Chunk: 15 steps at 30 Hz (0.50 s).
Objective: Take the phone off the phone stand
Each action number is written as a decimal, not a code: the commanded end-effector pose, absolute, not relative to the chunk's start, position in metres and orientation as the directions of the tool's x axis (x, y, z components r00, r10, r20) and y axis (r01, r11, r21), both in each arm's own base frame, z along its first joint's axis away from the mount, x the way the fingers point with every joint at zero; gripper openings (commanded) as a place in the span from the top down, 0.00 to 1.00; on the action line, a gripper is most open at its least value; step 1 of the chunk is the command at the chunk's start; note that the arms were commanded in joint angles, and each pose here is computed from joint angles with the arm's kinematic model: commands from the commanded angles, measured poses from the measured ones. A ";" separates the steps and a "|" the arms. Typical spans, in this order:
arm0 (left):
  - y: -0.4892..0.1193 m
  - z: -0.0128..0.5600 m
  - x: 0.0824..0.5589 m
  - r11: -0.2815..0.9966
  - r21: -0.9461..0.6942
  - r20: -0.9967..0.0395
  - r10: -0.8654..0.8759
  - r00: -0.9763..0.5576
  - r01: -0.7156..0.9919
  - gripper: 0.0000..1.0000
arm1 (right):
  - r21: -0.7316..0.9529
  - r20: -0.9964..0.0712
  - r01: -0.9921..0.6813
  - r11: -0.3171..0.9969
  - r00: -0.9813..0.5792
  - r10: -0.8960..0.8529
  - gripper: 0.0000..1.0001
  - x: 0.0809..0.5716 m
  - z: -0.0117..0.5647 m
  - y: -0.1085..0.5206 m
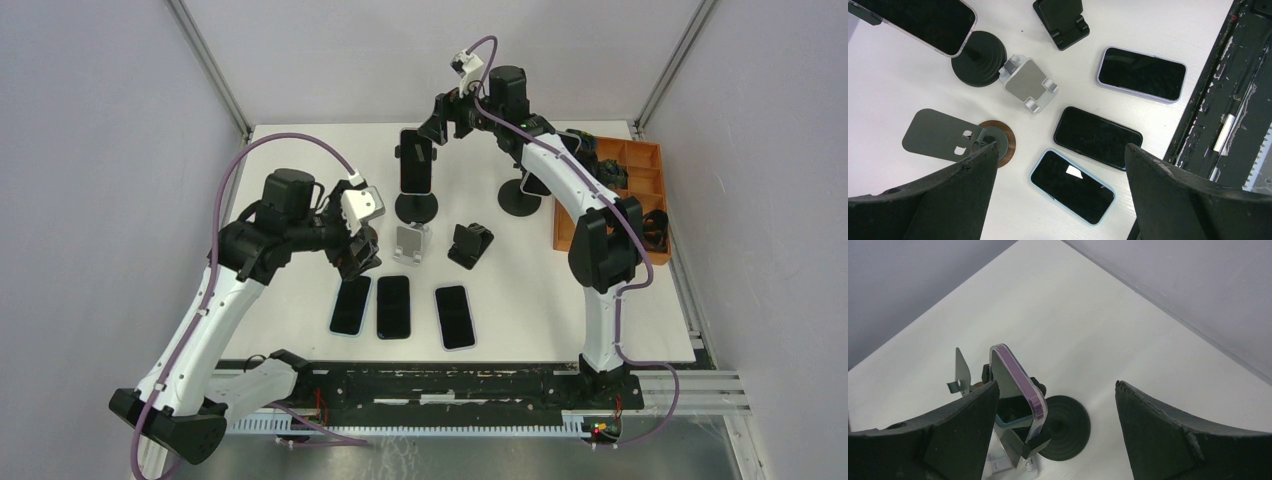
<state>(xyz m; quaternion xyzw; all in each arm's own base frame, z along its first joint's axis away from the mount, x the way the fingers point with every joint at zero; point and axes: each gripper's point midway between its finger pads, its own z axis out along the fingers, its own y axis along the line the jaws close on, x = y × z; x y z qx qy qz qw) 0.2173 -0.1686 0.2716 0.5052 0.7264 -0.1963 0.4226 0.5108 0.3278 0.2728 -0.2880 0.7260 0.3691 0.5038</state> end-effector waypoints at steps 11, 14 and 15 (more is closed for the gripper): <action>-0.174 0.292 0.220 0.421 0.149 -0.845 0.524 -0.106 0.895 0.00 | 0.370 -0.923 -0.877 0.306 -0.384 0.015 0.67 0.472 0.263 0.365; -0.174 0.292 0.221 0.421 0.154 -0.845 0.525 -0.102 0.894 0.00 | 0.375 -0.924 -0.877 0.300 -0.380 0.042 0.88 0.472 0.272 0.366; -0.174 0.291 0.221 0.421 0.154 -0.844 0.526 -0.102 0.894 0.00 | 0.374 -0.925 -0.880 0.293 -0.376 0.053 0.95 0.472 0.278 0.366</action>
